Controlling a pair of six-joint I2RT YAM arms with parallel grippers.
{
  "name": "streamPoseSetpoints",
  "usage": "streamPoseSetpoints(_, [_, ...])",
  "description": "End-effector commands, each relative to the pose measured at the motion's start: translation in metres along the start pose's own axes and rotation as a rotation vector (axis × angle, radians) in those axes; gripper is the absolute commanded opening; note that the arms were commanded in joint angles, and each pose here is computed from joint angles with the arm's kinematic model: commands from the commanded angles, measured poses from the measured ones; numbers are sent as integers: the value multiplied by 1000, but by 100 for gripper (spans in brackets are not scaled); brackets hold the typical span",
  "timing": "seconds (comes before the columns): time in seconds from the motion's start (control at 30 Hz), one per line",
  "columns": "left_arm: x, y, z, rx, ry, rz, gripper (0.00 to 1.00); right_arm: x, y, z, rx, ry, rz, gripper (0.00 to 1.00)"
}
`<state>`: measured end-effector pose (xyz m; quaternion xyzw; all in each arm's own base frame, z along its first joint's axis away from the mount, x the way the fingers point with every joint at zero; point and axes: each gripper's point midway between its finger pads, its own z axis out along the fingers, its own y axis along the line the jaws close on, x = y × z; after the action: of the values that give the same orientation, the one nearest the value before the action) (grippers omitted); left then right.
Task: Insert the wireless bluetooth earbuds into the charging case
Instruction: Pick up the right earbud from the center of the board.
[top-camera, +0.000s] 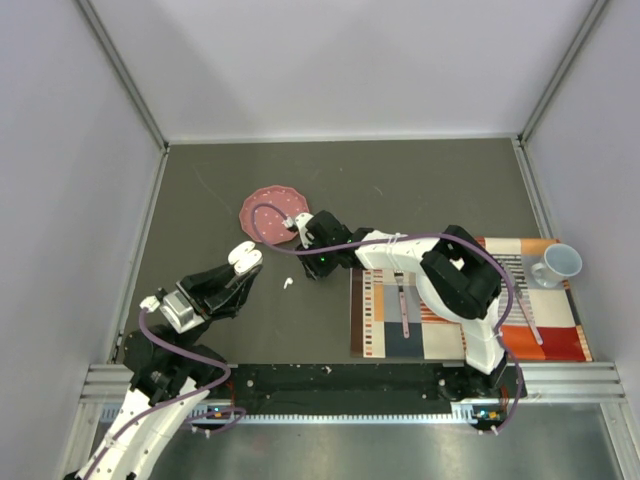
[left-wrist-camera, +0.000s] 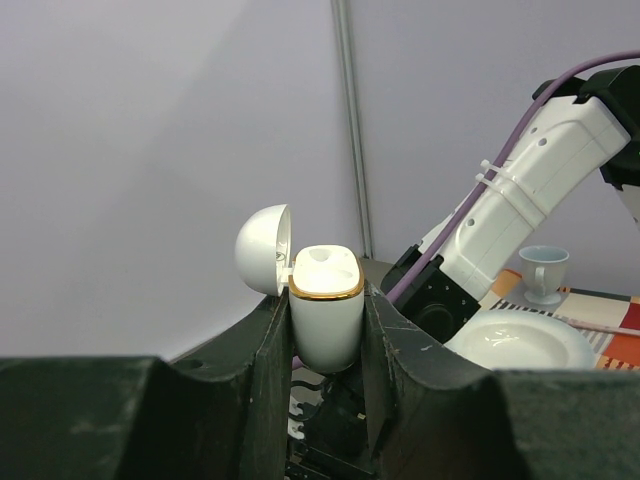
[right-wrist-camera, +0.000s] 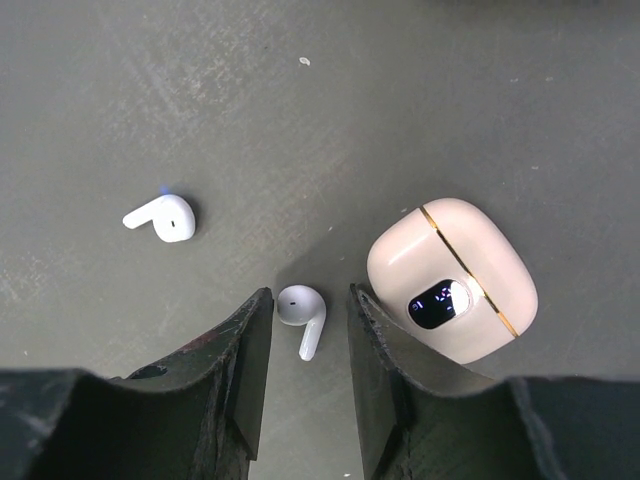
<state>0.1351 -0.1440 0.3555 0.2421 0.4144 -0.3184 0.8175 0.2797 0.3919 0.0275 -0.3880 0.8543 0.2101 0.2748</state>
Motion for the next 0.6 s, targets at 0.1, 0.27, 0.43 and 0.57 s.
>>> streamPoseSetpoints(0.1, [-28, 2, -2, -15, -83, 26, 0, -6, 5, 3, -10, -4, -21, 31])
streamPoseSetpoints(0.27, [-25, 2, -2, -18, -78, 23, 0, -7, 6, 3, -9, -5, -2, 27])
streamPoseSetpoints(0.43, [-23, 4, -2, -26, -69, 21, 0, -3, 3, -1, 21, -3, 63, 24])
streamPoseSetpoints(0.57, [-23, 4, -2, -29, -69, 21, 0, 0, -1, -9, 73, -11, 147, 25])
